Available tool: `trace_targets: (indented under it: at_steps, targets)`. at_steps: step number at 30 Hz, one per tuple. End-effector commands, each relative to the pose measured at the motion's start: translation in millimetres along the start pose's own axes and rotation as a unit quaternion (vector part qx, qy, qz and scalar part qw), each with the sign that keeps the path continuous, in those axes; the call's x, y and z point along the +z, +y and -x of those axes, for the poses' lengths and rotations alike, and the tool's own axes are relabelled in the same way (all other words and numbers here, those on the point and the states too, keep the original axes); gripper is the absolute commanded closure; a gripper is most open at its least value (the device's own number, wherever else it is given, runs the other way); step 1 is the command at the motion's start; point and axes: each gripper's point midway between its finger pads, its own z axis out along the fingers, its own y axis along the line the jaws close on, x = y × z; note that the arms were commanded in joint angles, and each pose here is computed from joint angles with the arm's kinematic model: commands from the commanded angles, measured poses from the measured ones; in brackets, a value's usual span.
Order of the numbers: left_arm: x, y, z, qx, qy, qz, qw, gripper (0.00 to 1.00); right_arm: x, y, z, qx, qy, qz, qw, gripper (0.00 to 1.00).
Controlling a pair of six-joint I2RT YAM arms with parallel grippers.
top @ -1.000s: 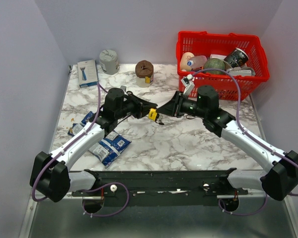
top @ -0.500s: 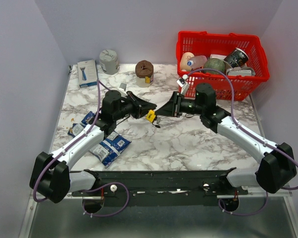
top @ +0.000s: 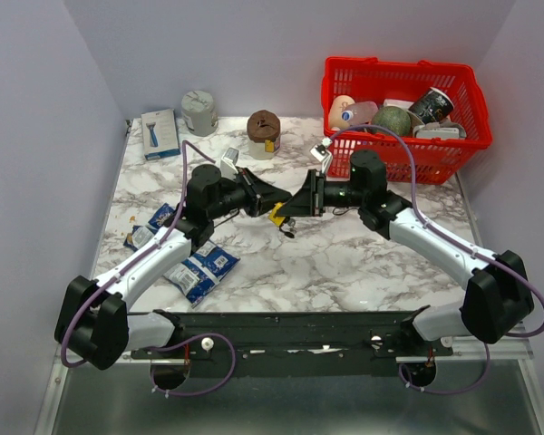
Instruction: Unlock with the key
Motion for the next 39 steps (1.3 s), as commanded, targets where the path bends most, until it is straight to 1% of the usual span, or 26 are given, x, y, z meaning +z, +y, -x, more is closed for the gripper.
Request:
trace_targets:
  at_steps: [1, 4, 5, 6, 8, 11, 14, 15, 16, 17, 18, 19, 20, 21, 22, 23, 24, 26, 27, 28, 30, 31, 33, 34, 37, 39]
  targets:
    - [-11.4, -74.3, -16.6, 0.067, 0.037, -0.120, 0.990, 1.00, 6.1, -7.9, -5.6, 0.008, 0.015, -0.004, 1.000, 0.78]
    - [-14.8, -82.8, -18.7, 0.086, 0.038, -0.148, 0.985, 1.00, 6.5, -8.9, -8.6, 0.025, 0.013, 0.000, 1.000, 0.86]
    - [-15.5, -85.1, -19.2, 0.092, 0.038, -0.155, 0.983, 1.00, 7.2, -2.5, -3.8, 0.027, 0.002, 0.015, 1.000, 0.92]
    - [-16.7, -88.3, -20.8, 0.099, 0.042, -0.162, 0.981, 1.00, 6.4, -5.3, -8.7, 0.038, 0.004, 0.021, 0.999, 0.94]
    - [-20.1, -96.0, -23.0, 0.114, 0.044, -0.180, 0.976, 1.00, 6.2, 0.3, -4.3, 0.046, -0.008, 0.041, 0.998, 0.97]
    - [-24.5, -101.1, -27.1, 0.136, 0.048, -0.195, 0.970, 1.00, 6.1, 2.8, -1.6, 0.060, -0.018, 0.057, 0.996, 0.98]
    - [-26.7, -96.8, -28.9, 0.152, 0.048, -0.189, 0.969, 1.00, 6.4, 1.8, 0.5, 0.072, -0.026, 0.062, 0.995, 0.99]
    - [-26.9, -93.8, -27.7, 0.153, 0.045, -0.183, 0.970, 0.98, 7.1, -0.6, 2.4, 0.074, -0.034, 0.057, 0.995, 0.99]
    - [-24.6, -84.2, -26.6, 0.157, 0.045, -0.163, 0.973, 0.85, 7.4, -1.8, 3.1, 0.075, -0.037, 0.054, 0.995, 0.99]
    - [-26.4, -81.8, -23.7, 0.163, 0.039, -0.155, 0.974, 0.60, 7.4, -3.0, 3.4, 0.076, -0.040, 0.052, 0.995, 0.99]
    - [-27.2, -80.9, -20.9, 0.172, 0.033, -0.148, 0.973, 0.49, 7.4, -4.2, 4.8, 0.076, -0.045, 0.048, 0.995, 0.99]
    - [-25.4, -67.9, -17.4, 0.165, 0.031, -0.115, 0.979, 0.37, 6.9, -5.1, 5.0, 0.076, -0.049, 0.045, 0.995, 0.99]
    - [-28.1, -65.2, -7.3, 0.192, 0.006, -0.101, 0.976, 0.22, 6.9, -7.5, 4.0, 0.077, -0.050, 0.041, 0.995, 0.99]
    - [-30.0, -67.7, -2.3, 0.204, -0.004, -0.092, 0.975, 0.17, 6.2, -6.5, 3.9, 0.076, -0.052, 0.040, 0.995, 0.99]
    - [-31.6, -58.0, 1.0, 0.200, -0.007, -0.064, 0.978, 0.11, 5.7, -6.8, 4.5, 0.075, -0.055, 0.037, 0.995, 0.99]
    - [-34.5, -55.9, 6.2, 0.223, -0.018, -0.053, 0.973, 0.01, 5.1, -9.0, 3.7, 0.077, -0.055, 0.033, 0.995, 0.99]
    - [-37.4, -57.4, 17.2, 0.227, -0.039, -0.041, 0.972, 0.01, 4.8, -10.9, 2.3, 0.079, -0.056, 0.029, 0.995, 0.99]
    - [-42.7, -45.6, 26.1, 0.226, -0.051, -0.005, 0.973, 0.01, 3.0, -13.2, 2.0, 0.081, -0.062, 0.019, 0.995, 0.99]
    - [-46.0, -42.0, 38.7, 0.238, -0.076, 0.016, 0.968, 0.01, 2.7, -16.4, 0.3, 0.085, -0.063, 0.013, 0.994, 0.99]
    - [-49.9, -29.2, 40.6, 0.230, -0.076, 0.047, 0.969, 0.01, 1.7, -18.1, 1.9, 0.085, -0.071, 0.005, 0.994, 0.99]
    - [-57.8, -23.3, 48.6, 0.243, -0.093, 0.072, 0.963, 0.01, 1.5, -21.6, 1.6, 0.085, -0.072, -0.004, 0.994, 0.99]
    - [-64.3, -9.0, 56.0, 0.231, -0.109, 0.109, 0.961, 0.01, 1.1, -23.7, 4.4, 0.083, -0.081, -0.012, 0.993, 0.99]
    - [-74.4, -1.0, 61.2, 0.228, -0.123, 0.132, 0.957, 0.01, 0.9, -27.2, 6.9, 0.085, -0.090, -0.022, 0.992, 0.99]
    - [-82.7, 8.3, 67.9, 0.222, -0.137, 0.155, 0.953, 0.01, 1.4, -28.9, 10.9, 0.085, -0.099, -0.026, 0.991, 0.99]
    - [-100.0, 17.1, 73.2, 0.213, -0.161, 0.180, 0.947, 0.01, 5.7, -42.1, 18.5, 0.104, -0.119, -0.046, 0.986, 0.99]
    - [-111.3, 15.3, 78.4, 0.215, -0.182, 0.186, 0.941, 0.01, 11.4, -51.8, 23.3, 0.117, -0.127, -0.057, 0.983, 0.99]
